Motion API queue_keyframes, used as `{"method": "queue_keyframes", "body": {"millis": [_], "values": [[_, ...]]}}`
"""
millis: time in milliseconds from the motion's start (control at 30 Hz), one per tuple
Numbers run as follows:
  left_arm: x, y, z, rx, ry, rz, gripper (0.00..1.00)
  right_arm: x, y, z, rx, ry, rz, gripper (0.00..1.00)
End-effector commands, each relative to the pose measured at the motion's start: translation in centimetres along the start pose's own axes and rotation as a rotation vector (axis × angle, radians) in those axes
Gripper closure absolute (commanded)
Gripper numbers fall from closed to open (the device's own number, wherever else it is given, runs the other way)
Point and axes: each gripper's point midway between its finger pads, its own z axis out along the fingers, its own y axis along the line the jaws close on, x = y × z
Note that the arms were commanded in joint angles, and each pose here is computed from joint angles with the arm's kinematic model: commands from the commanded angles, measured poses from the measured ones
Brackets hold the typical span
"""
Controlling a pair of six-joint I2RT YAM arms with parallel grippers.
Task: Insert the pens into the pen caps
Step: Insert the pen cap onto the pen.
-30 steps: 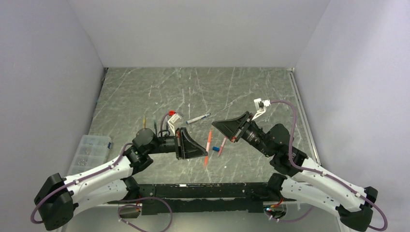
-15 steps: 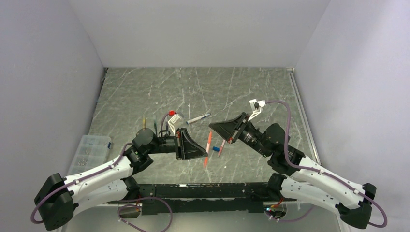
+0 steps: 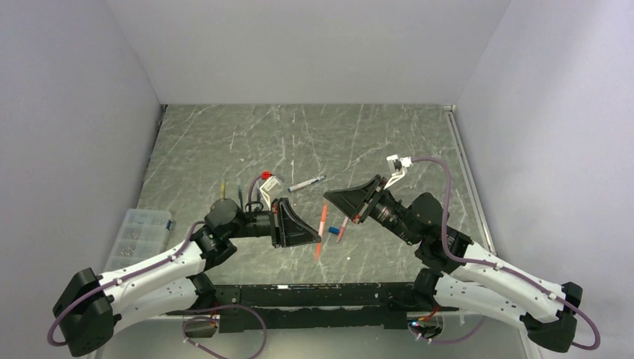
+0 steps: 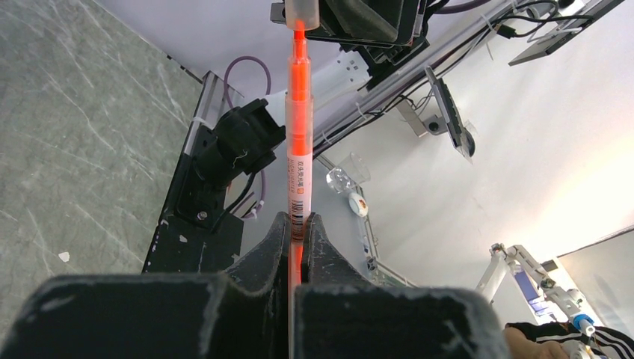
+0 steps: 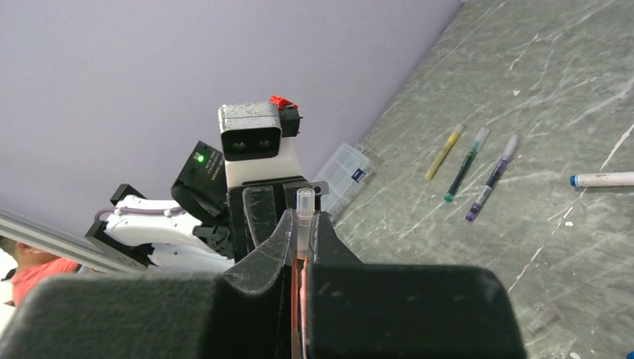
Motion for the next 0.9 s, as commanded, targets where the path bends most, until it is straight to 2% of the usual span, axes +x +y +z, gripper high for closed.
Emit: {"method": "queue_keyframes", "body": {"millis": [0, 867], "values": [[-1.0, -1.9, 0.0, 0.052, -0.024, 0.056, 1.0, -0.8, 0.6, -0.4, -0.016, -0.034, -0.015, 1.0], [-1.2, -1.9, 0.0, 0.052, -0.03, 0.059, 1.0, 0.8, 0.5, -0.5, -0.01, -0.011, -0.02, 1.0]]}}
